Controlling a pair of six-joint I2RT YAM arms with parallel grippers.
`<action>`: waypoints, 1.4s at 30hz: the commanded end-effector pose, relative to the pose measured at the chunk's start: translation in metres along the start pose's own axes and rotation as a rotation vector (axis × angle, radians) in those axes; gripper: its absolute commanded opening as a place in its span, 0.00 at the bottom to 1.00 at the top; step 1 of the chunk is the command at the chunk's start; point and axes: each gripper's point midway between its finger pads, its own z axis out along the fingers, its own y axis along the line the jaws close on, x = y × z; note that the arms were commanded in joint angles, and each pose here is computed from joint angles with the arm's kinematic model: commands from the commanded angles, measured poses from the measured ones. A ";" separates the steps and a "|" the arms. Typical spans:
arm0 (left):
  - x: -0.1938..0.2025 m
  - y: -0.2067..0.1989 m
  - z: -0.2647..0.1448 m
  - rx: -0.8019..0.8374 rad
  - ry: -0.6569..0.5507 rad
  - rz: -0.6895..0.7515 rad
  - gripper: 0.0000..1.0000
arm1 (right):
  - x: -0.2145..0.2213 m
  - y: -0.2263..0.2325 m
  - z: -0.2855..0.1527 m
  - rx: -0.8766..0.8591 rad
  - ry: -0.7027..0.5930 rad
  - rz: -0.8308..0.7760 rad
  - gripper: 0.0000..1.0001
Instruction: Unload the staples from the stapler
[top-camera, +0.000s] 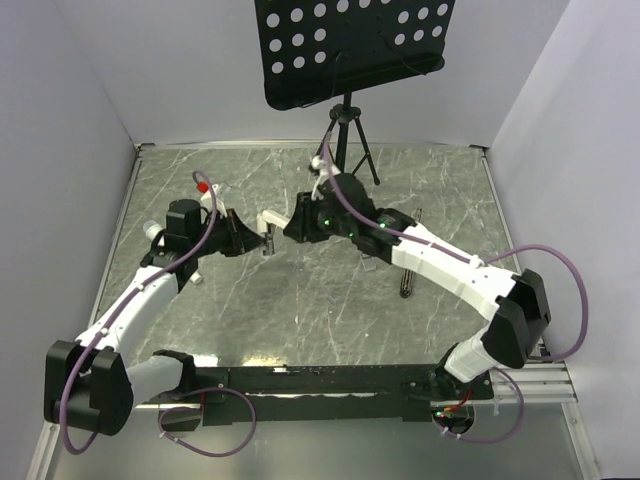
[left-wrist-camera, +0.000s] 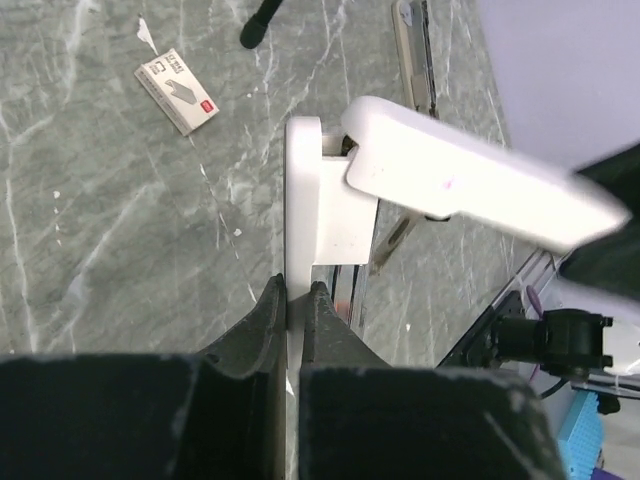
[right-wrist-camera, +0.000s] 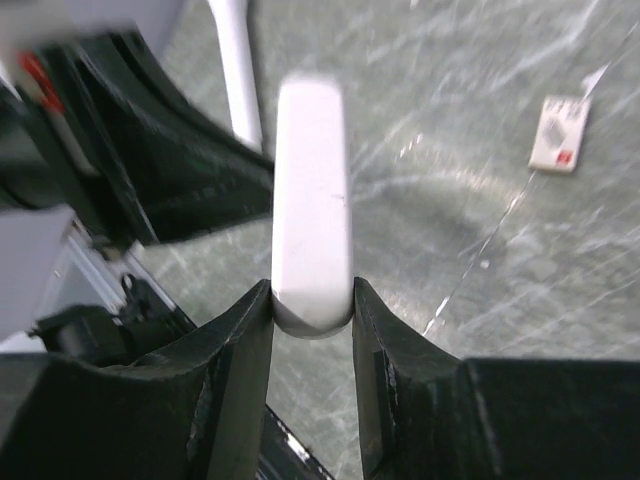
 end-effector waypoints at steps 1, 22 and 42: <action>-0.017 -0.006 -0.007 -0.009 -0.081 0.092 0.01 | -0.036 -0.039 -0.018 0.124 -0.123 -0.003 0.18; 0.010 -0.067 -0.010 0.238 -0.062 0.329 0.01 | -0.062 -0.048 -0.018 0.018 -0.196 -0.030 0.31; 0.033 -0.083 -0.007 0.346 -0.002 0.408 0.01 | -0.053 -0.054 -0.001 0.002 -0.204 -0.031 0.45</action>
